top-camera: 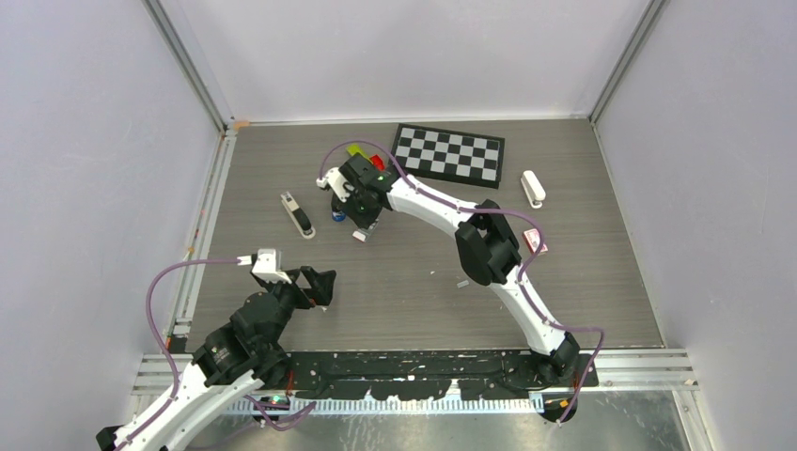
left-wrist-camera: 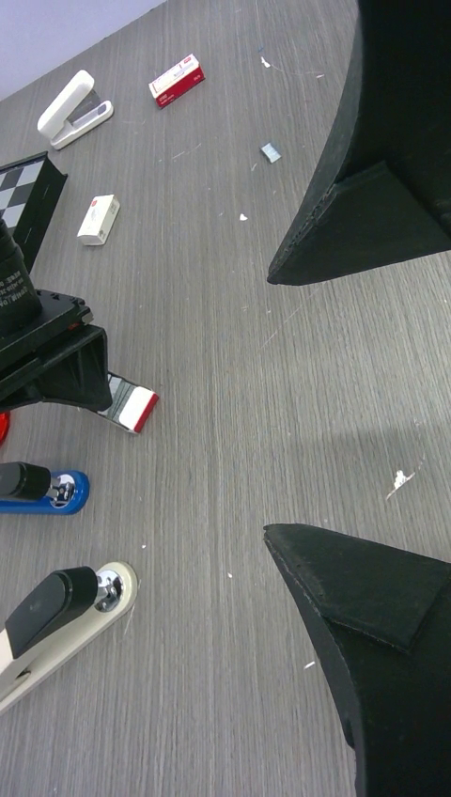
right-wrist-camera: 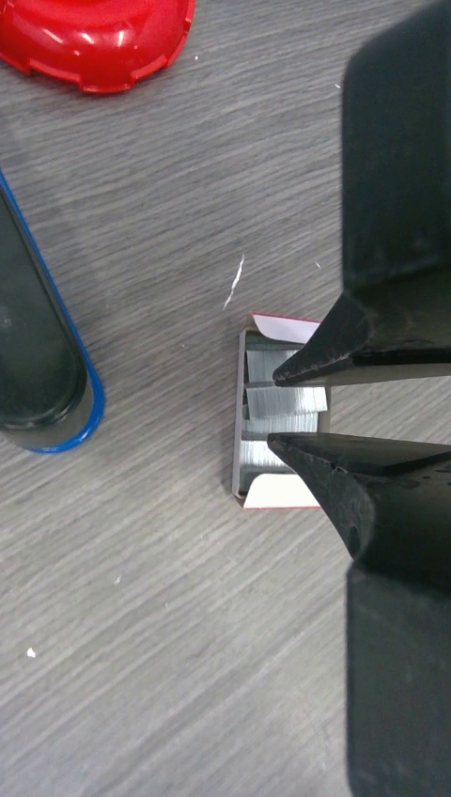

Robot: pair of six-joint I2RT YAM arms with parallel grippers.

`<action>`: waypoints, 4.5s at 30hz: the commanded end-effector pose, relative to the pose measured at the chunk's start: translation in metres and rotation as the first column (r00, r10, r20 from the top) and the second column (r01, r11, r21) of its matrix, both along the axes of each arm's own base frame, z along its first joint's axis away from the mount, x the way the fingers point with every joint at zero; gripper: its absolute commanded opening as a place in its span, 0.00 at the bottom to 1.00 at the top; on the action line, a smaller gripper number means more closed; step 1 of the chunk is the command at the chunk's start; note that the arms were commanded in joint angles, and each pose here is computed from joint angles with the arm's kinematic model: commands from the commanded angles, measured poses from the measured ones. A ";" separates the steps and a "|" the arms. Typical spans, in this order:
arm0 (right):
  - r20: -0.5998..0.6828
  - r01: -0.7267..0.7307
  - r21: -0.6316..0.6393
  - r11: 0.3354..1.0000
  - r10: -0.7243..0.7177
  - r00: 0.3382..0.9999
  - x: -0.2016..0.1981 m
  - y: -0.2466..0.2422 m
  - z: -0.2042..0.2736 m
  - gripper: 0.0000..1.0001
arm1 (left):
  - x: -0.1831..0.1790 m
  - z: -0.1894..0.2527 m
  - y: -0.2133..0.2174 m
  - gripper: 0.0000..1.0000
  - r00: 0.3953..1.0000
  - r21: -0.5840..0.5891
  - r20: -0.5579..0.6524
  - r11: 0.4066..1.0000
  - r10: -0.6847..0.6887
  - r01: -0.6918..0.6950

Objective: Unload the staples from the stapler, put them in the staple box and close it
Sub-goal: Place the staple in the staple box, then pick up the staple from the center of the board.

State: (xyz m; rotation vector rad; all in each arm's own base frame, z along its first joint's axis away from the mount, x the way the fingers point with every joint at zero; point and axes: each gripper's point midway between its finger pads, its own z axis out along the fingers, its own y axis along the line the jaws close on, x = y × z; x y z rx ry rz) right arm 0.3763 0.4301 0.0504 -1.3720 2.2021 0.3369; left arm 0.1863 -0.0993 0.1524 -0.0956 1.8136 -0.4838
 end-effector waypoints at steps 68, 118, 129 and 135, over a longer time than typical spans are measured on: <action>-0.175 0.349 0.483 0.803 -0.301 0.937 -0.100 -0.311 0.167 0.65 | -0.027 -0.018 -0.288 0.97 0.684 0.183 -0.112 0.661 -0.721 0.727; -0.216 0.381 0.477 0.792 -0.315 0.924 -0.099 -0.321 0.164 0.65 | 0.021 -0.057 -0.336 0.96 0.668 0.390 -0.224 0.563 -0.710 0.729; -0.224 0.384 0.474 0.792 -0.314 0.923 -0.099 -0.321 0.162 0.65 | 0.031 -0.064 -0.333 0.90 0.656 0.312 -0.245 0.582 -0.714 0.751; -0.228 0.386 0.473 0.792 -0.313 0.922 -0.098 -0.321 0.162 0.65 | 0.039 -0.065 -0.336 0.86 0.654 0.279 -0.280 0.592 -0.703 0.756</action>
